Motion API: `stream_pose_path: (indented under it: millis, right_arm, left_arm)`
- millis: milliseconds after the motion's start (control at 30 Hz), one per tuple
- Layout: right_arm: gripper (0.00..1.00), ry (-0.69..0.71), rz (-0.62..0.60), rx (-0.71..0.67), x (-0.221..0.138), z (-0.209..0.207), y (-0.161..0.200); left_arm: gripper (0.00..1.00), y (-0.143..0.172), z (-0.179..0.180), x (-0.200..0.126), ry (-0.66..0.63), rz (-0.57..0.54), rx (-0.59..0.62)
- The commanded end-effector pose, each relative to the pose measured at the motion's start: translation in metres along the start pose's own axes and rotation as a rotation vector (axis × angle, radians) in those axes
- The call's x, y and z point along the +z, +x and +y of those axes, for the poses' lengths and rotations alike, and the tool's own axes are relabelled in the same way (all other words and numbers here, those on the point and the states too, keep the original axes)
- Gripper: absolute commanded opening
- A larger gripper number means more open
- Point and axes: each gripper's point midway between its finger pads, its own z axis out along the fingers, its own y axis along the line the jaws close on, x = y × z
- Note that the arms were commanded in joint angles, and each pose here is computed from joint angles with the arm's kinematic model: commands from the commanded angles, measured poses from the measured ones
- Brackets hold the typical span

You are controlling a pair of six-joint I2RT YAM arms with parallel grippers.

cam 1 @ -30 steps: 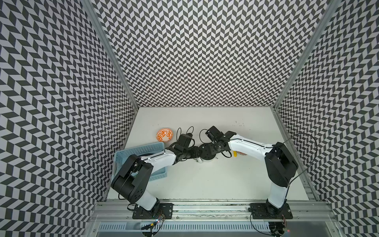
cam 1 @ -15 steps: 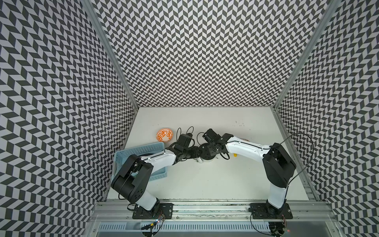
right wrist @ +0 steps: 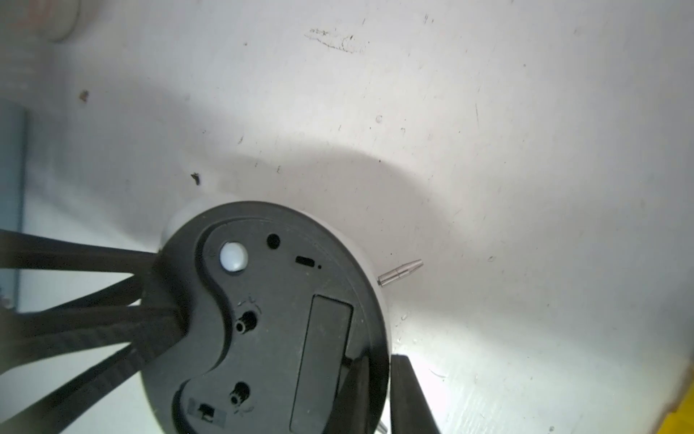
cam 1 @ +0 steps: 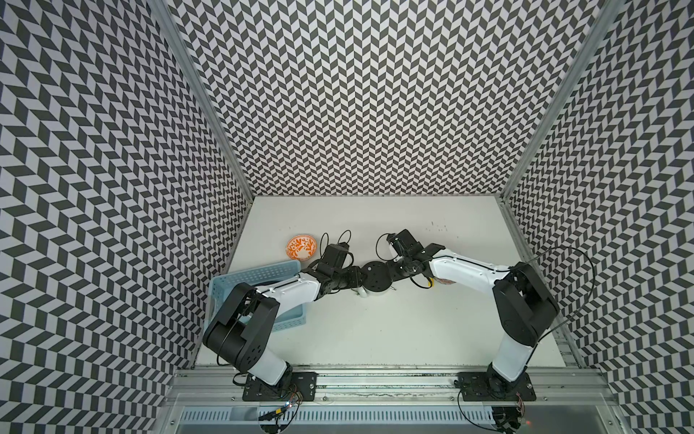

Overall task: Remove the battery from the alarm
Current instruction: Remove the cover from the alarm, then pick up the screwdriver from the center of the board.

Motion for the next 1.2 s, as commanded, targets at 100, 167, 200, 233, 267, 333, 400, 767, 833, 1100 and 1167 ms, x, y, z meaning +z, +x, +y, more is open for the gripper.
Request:
stream_pose_path:
  millis: [100, 167, 200, 233, 267, 333, 400, 767, 833, 1100, 1167]
  right_arm:
    - [0.17, -0.024, 0.290, 0.087, 0.017, -0.006, 0.072]
    - [0.17, -0.022, 0.292, 0.092, 0.017, -0.007, 0.069]
    - [0.17, -0.014, 0.279, 0.095, 0.016, -0.007, 0.064]
    - [0.17, -0.012, 0.262, 0.096, 0.013, -0.007, 0.059]
    - [0.17, -0.015, 0.240, 0.096, 0.008, -0.005, 0.052]
    - [0.18, -0.034, 0.174, 0.090, -0.008, 0.001, 0.030]
    - [0.21, -0.078, 0.099, 0.063, -0.030, 0.015, 0.001]
    - [0.47, -0.057, -0.234, 0.033, -0.148, 0.008, -0.092]
    - [0.47, 0.010, -0.223, 0.080, -0.149, -0.025, -0.079]
    - [0.51, 0.122, -0.136, 0.187, -0.106, -0.089, 0.006]
    - [0.51, 0.103, -0.110, 0.213, -0.091, -0.091, 0.025]
  left_arm:
    - [0.41, 0.036, 0.037, 0.000, -0.187, 0.136, -0.004]
    - [0.42, 0.025, 0.034, -0.007, -0.207, 0.107, 0.009]
    - [0.44, 0.019, 0.032, -0.010, -0.217, 0.097, 0.016]
    - [0.45, 0.015, 0.031, -0.013, -0.226, 0.096, 0.021]
    - [0.46, 0.011, 0.028, -0.015, -0.233, 0.094, 0.026]
    - [0.47, 0.004, 0.024, -0.022, -0.238, 0.081, 0.031]
    - [0.48, -0.003, 0.017, -0.031, -0.232, 0.069, 0.032]
    - [0.71, -0.080, -0.019, -0.126, -0.155, -0.143, 0.019]
    - [0.75, -0.097, -0.023, -0.149, -0.128, -0.199, 0.010]
    - [0.92, -0.114, 0.004, -0.190, -0.097, -0.346, -0.061]
    - [0.93, -0.100, 0.009, -0.175, -0.067, -0.305, -0.072]
